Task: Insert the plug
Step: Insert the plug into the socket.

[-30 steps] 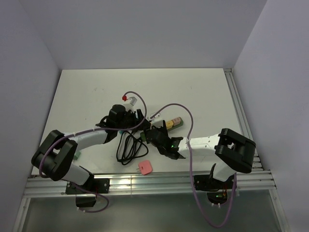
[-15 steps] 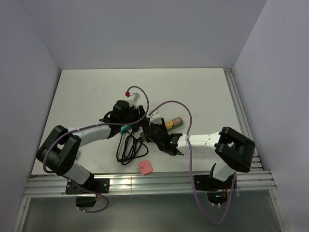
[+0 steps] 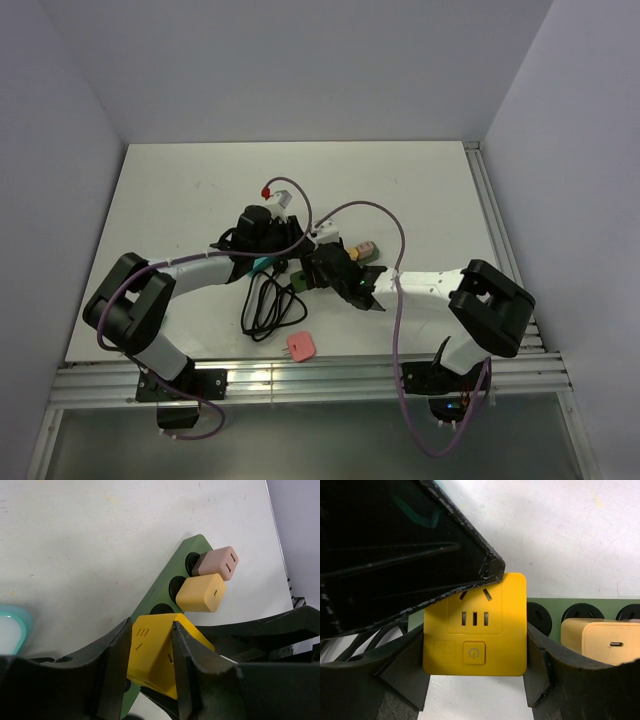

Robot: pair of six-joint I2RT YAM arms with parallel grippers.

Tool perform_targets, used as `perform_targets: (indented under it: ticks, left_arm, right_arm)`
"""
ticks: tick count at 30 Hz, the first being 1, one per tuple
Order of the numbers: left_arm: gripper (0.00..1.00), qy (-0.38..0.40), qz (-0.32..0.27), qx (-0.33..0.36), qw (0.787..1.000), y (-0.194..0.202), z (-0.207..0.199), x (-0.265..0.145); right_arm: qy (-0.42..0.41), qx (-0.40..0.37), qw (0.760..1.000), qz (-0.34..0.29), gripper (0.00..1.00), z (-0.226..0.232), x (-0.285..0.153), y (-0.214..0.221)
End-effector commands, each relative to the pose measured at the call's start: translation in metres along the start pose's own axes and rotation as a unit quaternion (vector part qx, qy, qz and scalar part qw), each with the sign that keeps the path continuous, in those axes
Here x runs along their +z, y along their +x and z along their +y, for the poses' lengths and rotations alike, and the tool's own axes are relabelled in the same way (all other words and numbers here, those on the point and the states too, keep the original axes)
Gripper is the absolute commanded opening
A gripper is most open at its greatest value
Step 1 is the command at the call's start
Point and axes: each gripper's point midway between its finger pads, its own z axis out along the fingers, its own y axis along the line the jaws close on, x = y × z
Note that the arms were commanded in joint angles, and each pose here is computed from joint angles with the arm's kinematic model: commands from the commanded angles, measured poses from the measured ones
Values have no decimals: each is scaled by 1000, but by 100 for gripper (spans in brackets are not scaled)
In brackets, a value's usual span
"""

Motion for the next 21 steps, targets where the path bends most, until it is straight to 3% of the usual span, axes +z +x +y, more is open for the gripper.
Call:
perform_targets:
  ticks: [1, 9, 21]
  left_arm:
    - [42, -67, 60, 1, 996, 38, 36, 1]
    - [35, -62, 61, -4, 996, 45, 35, -5]
    - [30, -56, 64, -3, 996, 51, 30, -10]
  right_arm:
    - [-13, -20, 996, 87, 0, 9, 6, 51]
    - [61, -37, 995, 70, 0, -6, 13, 67]
    - [96, -52, 993, 37, 0, -3, -4, 69]
